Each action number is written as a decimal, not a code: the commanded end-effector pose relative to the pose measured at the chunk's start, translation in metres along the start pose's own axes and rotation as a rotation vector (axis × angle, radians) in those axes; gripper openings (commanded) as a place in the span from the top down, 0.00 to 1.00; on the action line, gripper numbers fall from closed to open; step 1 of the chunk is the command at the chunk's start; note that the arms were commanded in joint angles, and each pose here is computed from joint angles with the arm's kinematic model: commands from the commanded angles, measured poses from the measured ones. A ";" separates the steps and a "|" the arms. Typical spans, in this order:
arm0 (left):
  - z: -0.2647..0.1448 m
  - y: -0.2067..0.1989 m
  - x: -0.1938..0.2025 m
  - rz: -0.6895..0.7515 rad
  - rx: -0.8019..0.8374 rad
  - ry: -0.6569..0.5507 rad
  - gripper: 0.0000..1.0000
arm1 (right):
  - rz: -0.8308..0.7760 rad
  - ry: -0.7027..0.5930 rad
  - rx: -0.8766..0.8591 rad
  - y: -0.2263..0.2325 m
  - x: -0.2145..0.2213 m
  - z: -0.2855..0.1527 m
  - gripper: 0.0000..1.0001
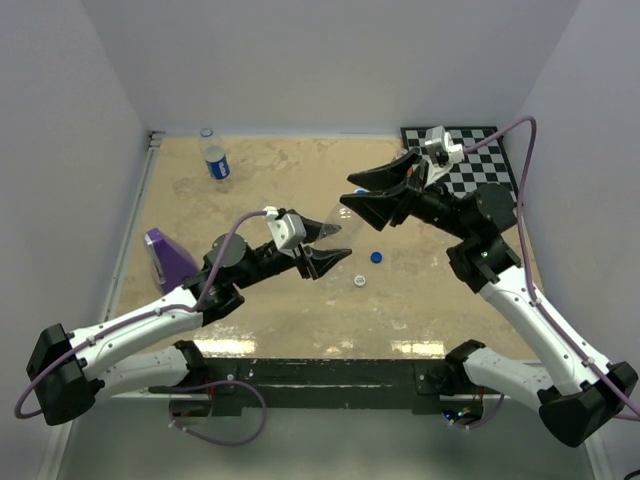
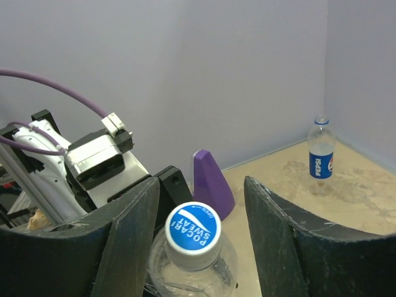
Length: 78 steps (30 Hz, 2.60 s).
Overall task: Screw on the bottle caps
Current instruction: Screw the bottle cap onto the plastic bottle.
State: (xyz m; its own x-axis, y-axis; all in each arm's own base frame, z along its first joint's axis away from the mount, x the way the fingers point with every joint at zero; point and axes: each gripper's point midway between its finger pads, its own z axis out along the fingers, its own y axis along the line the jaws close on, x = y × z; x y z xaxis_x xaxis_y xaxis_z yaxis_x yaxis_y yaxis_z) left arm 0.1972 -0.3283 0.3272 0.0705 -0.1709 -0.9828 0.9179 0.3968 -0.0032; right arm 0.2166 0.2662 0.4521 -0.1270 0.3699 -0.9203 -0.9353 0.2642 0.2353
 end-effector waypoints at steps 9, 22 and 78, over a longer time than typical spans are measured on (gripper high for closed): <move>-0.003 -0.016 -0.024 -0.015 0.102 -0.092 1.00 | -0.024 -0.006 -0.085 0.013 -0.001 -0.001 0.86; 0.007 0.030 -0.010 0.159 -0.371 0.087 1.00 | 0.022 0.045 0.233 -0.049 0.017 -0.003 1.00; 0.011 -0.013 -0.013 -0.086 0.199 -0.063 1.00 | -0.001 -0.071 -0.100 -0.001 -0.006 -0.020 0.30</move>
State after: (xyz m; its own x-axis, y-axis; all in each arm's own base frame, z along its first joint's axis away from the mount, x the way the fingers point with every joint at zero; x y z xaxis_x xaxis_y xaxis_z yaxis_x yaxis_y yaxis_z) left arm 0.1986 -0.3375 0.3217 -0.0127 -0.1994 -0.9798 0.9603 0.2706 -0.0675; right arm 0.2288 0.2458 0.4394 -0.1504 0.4276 -0.8913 -0.9335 0.2353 0.2705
